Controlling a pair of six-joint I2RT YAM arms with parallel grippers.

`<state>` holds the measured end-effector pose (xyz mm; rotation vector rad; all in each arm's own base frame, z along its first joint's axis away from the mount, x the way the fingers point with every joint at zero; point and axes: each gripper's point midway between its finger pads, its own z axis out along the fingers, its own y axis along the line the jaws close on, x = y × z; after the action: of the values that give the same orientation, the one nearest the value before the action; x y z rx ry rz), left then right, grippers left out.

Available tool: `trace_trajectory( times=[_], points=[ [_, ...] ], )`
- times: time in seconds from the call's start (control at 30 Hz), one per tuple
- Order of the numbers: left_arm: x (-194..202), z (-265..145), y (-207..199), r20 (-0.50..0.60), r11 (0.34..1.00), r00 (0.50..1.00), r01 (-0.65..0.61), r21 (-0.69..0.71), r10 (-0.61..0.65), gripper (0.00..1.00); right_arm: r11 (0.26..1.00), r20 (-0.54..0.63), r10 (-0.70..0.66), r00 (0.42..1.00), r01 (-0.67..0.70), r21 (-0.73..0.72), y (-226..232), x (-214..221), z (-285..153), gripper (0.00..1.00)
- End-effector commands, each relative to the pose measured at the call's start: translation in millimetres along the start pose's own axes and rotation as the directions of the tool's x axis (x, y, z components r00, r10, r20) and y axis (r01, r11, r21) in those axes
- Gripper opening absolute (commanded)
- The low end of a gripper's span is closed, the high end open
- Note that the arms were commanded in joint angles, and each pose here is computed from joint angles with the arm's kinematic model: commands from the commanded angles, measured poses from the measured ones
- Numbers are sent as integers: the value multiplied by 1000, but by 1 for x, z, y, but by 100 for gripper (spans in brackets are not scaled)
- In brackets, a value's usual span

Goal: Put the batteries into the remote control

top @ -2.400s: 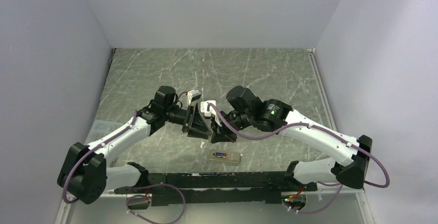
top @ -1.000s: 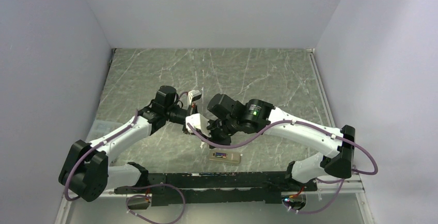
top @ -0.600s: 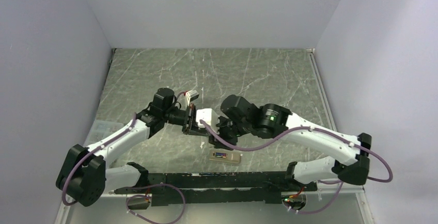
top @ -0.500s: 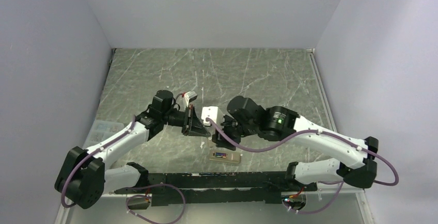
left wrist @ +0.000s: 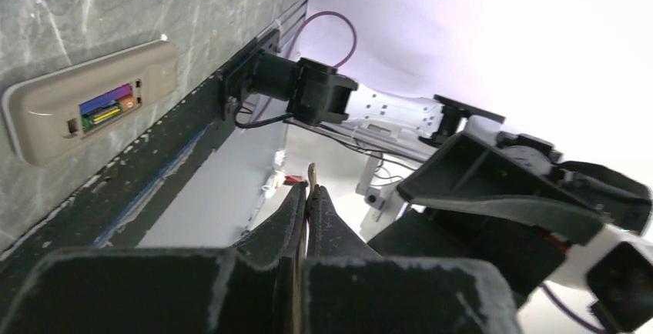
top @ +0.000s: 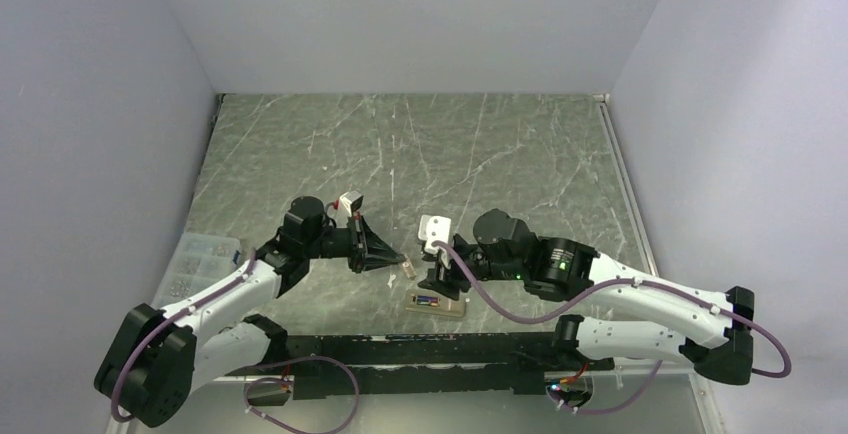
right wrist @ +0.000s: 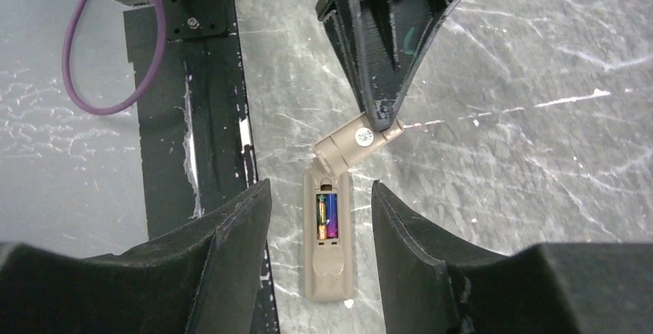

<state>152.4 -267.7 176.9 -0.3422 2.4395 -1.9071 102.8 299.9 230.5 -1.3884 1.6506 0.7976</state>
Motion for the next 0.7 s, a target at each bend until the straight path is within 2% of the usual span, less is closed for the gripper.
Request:
trace_trajectory(
  times=[0.0,0.1,0.33,0.67],
  points=[
    [-5,-5,-33,45,992,996,72,104,-77,0,987,196,-149,969,158,-33,9,-34,1,53],
    [-3,-8,-36,44,986,992,116,118,-122,0,968,213,-233,949,246,-41,14,-33,3,53],
    [0,-11,-36,33,975,981,186,125,-191,0,915,165,-400,902,402,24,13,-35,9,53],
    [3,-12,-35,13,965,971,235,115,-239,0,806,2,-579,815,572,152,1,-34,13,48]
  ],
)
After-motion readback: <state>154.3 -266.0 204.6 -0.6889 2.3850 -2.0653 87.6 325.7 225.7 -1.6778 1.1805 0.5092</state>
